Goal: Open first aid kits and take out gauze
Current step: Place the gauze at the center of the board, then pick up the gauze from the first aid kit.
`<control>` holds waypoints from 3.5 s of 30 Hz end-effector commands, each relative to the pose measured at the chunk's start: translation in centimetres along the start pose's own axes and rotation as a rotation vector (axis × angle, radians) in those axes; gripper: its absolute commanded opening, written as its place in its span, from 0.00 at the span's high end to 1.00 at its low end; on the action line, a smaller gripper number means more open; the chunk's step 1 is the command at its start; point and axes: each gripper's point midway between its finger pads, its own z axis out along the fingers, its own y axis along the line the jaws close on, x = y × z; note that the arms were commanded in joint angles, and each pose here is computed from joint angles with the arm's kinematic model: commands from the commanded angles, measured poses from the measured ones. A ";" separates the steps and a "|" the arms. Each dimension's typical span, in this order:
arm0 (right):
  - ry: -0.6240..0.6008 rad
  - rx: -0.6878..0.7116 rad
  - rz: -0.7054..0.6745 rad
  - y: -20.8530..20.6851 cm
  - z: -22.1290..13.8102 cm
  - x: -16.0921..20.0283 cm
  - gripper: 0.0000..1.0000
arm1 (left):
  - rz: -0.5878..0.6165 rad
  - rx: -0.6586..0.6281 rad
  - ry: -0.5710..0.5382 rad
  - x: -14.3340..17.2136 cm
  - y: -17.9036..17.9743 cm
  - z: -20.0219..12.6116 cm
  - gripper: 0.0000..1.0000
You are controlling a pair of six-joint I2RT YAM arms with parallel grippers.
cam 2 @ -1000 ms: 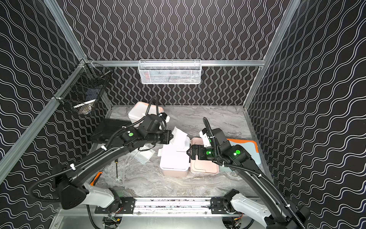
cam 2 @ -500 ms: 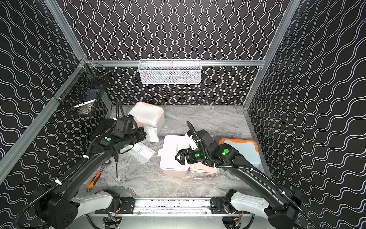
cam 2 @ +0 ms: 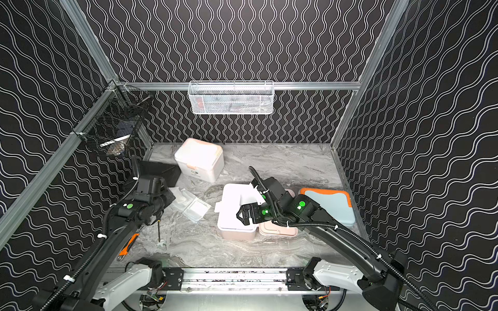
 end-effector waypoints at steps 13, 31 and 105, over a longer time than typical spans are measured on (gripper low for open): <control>-0.015 -0.005 0.001 0.2 0.5 -0.3 0.00 | -0.132 -0.248 0.030 2.0 7.9 2.2 1.00; -0.008 -0.005 -0.002 0.5 0.8 -0.2 0.00 | -0.159 -0.255 0.093 3.6 8.4 5.5 0.84; -0.360 0.376 0.204 -8.1 -6.9 -1.1 0.00 | 0.833 0.291 0.313 25.8 -18.0 -6.5 0.94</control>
